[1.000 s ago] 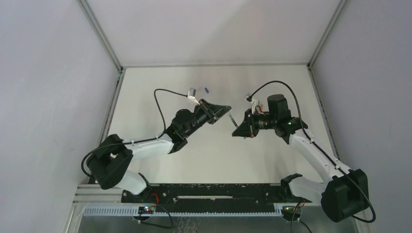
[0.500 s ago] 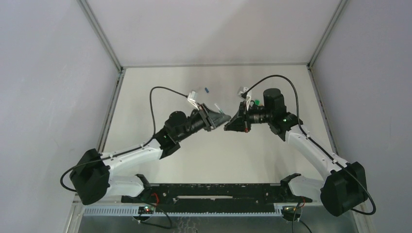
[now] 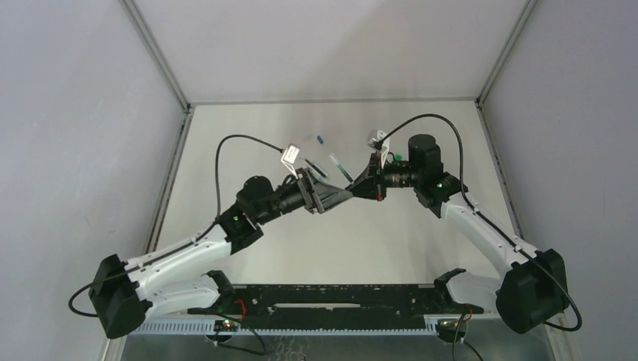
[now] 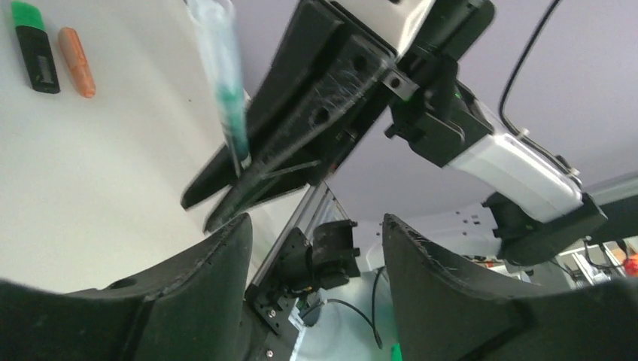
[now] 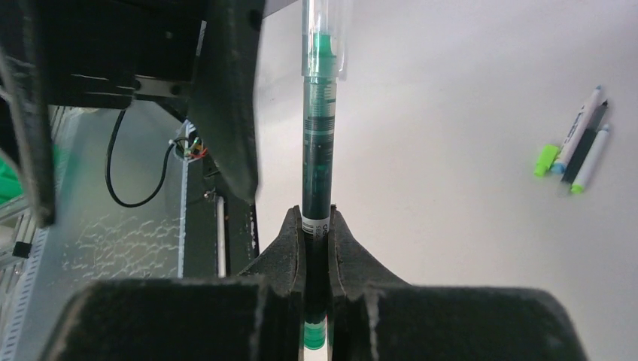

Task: Insert the pens into the pen caps
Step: Insert the pen cap onto the pen.

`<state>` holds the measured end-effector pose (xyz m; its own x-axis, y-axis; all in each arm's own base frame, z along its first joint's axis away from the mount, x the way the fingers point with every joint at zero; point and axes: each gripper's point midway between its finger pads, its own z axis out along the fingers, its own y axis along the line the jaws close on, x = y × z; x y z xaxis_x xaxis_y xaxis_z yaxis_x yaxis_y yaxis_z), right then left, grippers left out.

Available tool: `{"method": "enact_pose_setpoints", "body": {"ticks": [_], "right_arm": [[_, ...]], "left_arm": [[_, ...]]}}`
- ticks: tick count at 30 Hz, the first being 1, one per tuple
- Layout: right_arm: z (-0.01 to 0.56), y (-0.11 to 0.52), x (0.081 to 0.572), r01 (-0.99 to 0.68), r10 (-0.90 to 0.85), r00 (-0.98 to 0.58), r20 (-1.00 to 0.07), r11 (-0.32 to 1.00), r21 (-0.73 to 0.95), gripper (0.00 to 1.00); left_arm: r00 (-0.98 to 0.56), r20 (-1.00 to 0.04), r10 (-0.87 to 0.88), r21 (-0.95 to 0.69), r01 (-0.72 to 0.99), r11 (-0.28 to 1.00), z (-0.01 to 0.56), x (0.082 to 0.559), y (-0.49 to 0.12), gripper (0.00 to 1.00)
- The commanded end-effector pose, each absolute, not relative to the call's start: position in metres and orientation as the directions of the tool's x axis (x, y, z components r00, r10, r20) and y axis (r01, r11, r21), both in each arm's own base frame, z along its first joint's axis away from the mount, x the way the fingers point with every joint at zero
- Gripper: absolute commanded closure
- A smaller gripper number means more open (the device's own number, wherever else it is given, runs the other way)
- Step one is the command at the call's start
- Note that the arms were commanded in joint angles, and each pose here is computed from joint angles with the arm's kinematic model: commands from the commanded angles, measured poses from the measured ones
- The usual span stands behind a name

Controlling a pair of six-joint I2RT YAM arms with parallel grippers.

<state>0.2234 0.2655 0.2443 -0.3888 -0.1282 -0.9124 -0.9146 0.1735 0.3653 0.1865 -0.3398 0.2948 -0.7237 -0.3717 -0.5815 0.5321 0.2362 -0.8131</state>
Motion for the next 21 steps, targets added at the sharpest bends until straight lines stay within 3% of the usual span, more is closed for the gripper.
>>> {"method": "enact_pose_setpoints", "body": {"ticks": [1, 12, 21], "right_arm": [[0.271, 0.267, 0.233, -0.951, -0.083, -0.288, -0.954, 0.146, 0.274, 1.0], [0.279, 0.263, 0.206, -0.96, -0.09, -0.275, -0.957, -0.031, 0.278, 1.0], [0.279, 0.262, 0.195, -0.958, -0.094, -0.258, -0.962, -0.105, 0.267, 1.0]], "left_arm": [[-0.687, -0.664, -0.295, -0.748, 0.596, 0.293, 0.282, 0.171, -0.322, 0.3], [-0.423, -0.805, -0.415, -0.571, 0.742, 0.352, 0.318, 0.171, -0.273, 0.25], [-0.354, -0.76, -0.545, -0.581, 0.747, 0.324, 0.351, 0.19, -0.264, 0.31]]}}
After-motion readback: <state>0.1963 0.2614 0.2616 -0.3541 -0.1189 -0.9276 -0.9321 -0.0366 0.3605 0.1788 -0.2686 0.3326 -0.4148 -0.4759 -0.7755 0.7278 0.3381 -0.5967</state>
